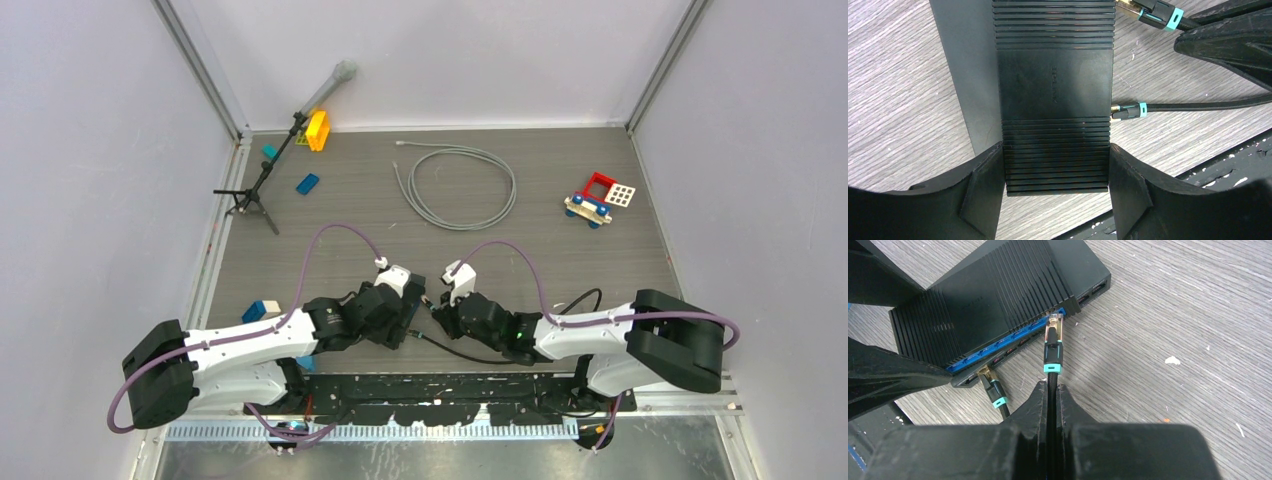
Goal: Insert the plug into the switch port
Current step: Insert the connector into the switch port.
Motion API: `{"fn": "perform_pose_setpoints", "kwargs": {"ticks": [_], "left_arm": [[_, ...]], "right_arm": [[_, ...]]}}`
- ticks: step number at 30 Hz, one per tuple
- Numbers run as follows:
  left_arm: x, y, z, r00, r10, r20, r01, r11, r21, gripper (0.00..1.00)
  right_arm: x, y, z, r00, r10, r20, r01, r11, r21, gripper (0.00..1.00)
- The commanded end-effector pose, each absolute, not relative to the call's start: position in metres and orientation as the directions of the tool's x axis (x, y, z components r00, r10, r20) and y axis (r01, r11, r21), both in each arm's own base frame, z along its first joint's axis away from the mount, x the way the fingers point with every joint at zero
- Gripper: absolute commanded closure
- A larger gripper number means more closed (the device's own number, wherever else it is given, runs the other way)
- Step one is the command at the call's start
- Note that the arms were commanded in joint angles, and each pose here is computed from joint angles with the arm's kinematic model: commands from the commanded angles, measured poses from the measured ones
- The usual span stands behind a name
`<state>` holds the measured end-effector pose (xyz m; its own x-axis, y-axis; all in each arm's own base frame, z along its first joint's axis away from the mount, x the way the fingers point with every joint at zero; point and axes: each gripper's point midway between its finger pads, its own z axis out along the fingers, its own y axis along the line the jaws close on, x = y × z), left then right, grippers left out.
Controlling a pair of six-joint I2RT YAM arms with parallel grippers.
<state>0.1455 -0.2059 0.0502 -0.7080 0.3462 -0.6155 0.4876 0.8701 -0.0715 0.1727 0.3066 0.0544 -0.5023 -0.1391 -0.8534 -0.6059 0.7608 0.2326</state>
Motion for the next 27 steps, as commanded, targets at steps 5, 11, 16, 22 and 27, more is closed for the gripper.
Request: {"fn": "perform_pose_setpoints", "kwargs": {"ticks": [5,11,16,22,27], "left_arm": [[0.134,-0.221,0.049,-0.695,0.389,-0.605,0.568,0.813,-0.130,1.00],[0.129,-0.226,0.049,-0.686,0.406,-0.603,0.594,0.791,-0.143,1.00],[0.129,-0.227,0.049,-0.683,0.410,-0.604,0.599,0.788,-0.143,1.00],[0.128,-0.228,0.050,-0.679,0.414,-0.606,0.606,0.782,-0.146,1.00],[0.126,-0.230,0.050,-0.678,0.416,-0.606,0.612,0.776,-0.152,1.00]], "right_arm": [[0.179,0.319,0.073,-0.397,-0.153,-0.905,-0.679,0.713,0.178,1.00],[0.186,0.301,0.080,-0.302,-0.249,-0.920,-0.712,0.701,0.044,1.00],[0.198,0.290,0.088,-0.291,-0.218,-0.931,-0.694,0.718,0.049,1.00],[0.204,0.289,0.086,-0.303,-0.194,-0.933,-0.678,0.732,0.068,1.00],[0.207,0.294,0.082,-0.312,-0.185,-0.932,-0.674,0.735,0.080,1.00]]}}
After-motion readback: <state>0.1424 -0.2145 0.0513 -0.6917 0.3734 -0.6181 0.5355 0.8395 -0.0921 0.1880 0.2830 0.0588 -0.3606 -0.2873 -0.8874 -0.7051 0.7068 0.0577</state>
